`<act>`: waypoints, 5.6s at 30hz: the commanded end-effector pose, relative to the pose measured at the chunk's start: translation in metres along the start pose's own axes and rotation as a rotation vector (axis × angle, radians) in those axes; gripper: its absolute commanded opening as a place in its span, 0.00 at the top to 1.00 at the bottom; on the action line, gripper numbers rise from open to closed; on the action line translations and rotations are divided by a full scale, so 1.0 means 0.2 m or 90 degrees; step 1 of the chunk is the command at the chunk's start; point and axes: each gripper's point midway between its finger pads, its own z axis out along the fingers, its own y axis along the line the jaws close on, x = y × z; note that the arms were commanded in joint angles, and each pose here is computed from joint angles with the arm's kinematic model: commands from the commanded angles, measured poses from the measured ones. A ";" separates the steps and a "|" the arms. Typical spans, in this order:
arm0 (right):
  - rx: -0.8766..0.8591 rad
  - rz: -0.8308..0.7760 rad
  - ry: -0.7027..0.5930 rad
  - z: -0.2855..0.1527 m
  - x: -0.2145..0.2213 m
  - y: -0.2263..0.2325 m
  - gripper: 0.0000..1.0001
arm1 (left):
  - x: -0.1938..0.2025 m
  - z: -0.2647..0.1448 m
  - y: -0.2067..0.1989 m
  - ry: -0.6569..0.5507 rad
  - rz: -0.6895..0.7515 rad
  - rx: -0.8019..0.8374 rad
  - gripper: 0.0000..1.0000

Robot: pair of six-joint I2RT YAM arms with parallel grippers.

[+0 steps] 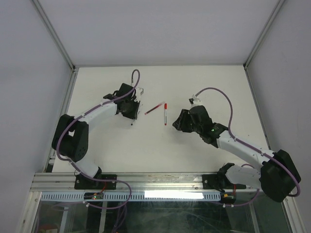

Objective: Insert the pens into the pen caps
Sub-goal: Pick up the pen from the center of the board, then insert the pen cap onto the pen.

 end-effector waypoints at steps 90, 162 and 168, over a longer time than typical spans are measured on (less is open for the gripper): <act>-0.317 -0.260 -0.132 -0.39 -0.13 0.42 1.00 | -0.42 -0.82 -0.95 -0.385 -0.064 0.362 0.58; 0.108 0.143 -0.220 -0.58 -0.19 -0.22 1.00 | -0.38 0.38 -1.23 -0.088 0.232 0.196 0.56; 0.107 0.146 -0.220 -0.58 -0.19 -0.22 1.00 | -0.36 0.41 -1.22 -0.080 0.232 0.193 0.57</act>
